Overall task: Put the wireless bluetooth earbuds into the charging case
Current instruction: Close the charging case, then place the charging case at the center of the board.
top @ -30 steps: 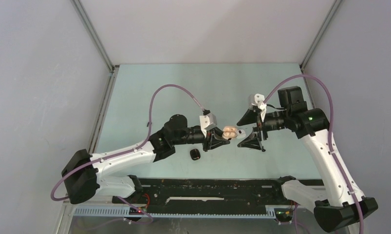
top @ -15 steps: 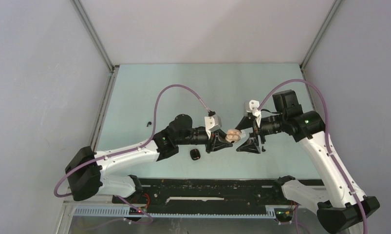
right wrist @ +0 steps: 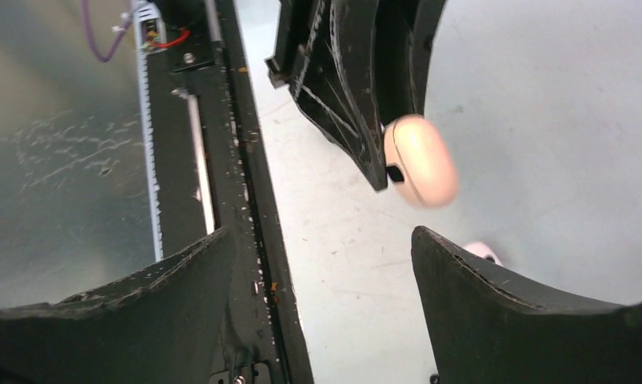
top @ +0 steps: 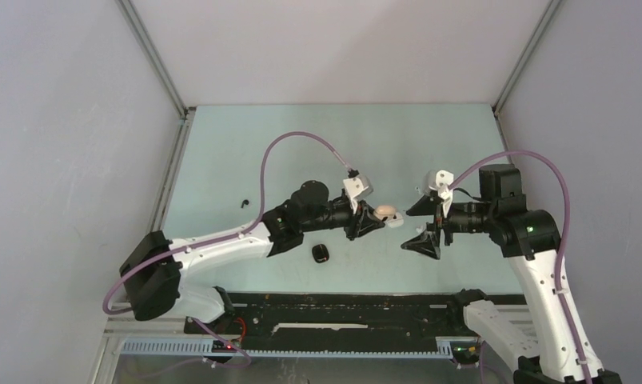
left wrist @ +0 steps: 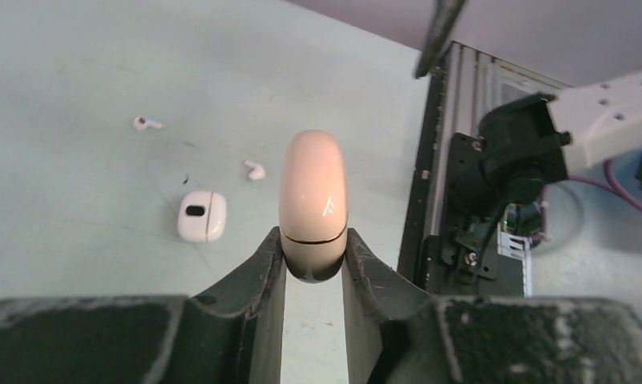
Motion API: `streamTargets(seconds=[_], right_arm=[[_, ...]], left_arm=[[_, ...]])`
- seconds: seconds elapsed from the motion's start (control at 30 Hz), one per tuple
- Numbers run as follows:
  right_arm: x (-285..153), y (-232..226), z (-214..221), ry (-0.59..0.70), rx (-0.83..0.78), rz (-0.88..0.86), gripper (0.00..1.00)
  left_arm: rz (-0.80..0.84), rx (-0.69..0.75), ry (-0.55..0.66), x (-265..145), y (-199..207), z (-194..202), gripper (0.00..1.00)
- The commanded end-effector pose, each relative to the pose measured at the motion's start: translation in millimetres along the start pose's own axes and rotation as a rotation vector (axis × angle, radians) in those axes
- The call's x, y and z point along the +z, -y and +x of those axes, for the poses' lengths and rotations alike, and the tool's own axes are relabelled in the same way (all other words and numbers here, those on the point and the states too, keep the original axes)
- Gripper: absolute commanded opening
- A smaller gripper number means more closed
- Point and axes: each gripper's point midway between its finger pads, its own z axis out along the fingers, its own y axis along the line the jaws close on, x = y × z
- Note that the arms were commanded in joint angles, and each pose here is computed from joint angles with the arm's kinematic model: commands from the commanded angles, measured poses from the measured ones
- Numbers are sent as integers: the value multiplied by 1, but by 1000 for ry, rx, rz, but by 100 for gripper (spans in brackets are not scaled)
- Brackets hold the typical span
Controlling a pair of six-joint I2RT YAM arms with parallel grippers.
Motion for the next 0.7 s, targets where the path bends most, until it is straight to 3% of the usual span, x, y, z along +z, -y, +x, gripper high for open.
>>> streamTargets(seconds=[0.0, 0.33, 0.67], right_arm=[[-4, 25, 12, 19, 93, 137, 84], [-18, 82, 51, 66, 280, 490, 88], [-22, 84, 59, 58, 277, 539, 90]], left_arm=[[-203, -156, -8, 3, -47, -9, 1], [-391, -674, -156, 22, -130, 40, 6], [-440, -878, -309, 44, -162, 92, 16]])
